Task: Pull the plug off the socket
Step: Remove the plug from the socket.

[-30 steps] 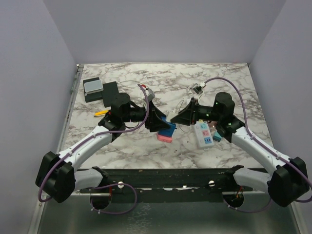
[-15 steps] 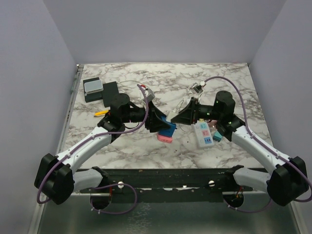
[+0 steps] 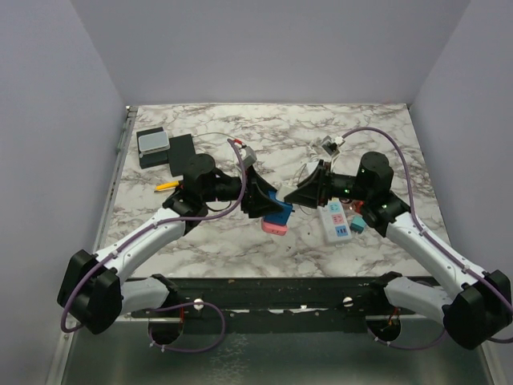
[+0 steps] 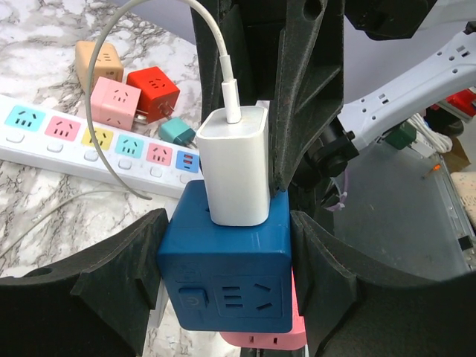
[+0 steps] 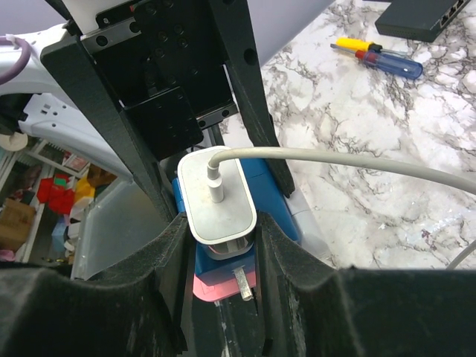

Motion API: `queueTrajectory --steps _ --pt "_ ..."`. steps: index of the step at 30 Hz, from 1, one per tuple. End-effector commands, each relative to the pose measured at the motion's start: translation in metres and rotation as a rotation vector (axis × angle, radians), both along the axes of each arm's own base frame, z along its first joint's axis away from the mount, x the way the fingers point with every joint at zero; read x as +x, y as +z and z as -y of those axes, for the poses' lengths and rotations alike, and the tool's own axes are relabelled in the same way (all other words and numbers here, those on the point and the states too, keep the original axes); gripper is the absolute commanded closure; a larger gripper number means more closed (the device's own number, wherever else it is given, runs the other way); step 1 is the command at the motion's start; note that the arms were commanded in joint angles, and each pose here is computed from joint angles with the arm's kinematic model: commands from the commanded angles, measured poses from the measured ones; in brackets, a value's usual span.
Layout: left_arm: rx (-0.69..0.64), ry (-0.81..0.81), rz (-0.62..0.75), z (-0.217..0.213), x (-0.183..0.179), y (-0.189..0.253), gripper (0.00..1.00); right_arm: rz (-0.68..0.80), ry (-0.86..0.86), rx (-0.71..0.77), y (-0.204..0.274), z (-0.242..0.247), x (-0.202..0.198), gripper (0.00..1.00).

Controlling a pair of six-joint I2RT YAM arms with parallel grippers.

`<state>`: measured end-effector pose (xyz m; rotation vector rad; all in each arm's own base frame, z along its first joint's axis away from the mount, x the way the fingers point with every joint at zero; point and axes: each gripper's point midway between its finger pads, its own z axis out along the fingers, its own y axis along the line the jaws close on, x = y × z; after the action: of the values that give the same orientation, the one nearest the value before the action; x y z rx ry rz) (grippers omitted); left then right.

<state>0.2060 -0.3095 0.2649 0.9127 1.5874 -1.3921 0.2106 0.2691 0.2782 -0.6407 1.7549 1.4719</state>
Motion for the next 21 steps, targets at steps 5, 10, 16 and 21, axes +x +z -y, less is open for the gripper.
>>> queueTrajectory --steps 5,10,16,21 --pt "0.101 0.158 -0.127 -0.013 0.032 -0.038 1.00 0.153 -0.040 0.029 0.034 0.009 0.000 0.99" --pt "0.112 0.161 -0.133 -0.014 0.034 -0.042 1.00 0.122 -0.082 0.035 0.036 0.010 0.007 0.99" --pt "0.104 0.095 -0.113 -0.012 0.022 -0.040 1.00 0.065 -0.117 0.083 0.042 0.008 0.014 0.99" --pt "0.093 0.038 -0.084 -0.010 0.010 -0.034 1.00 0.026 -0.107 0.070 0.046 0.005 0.019 0.99"
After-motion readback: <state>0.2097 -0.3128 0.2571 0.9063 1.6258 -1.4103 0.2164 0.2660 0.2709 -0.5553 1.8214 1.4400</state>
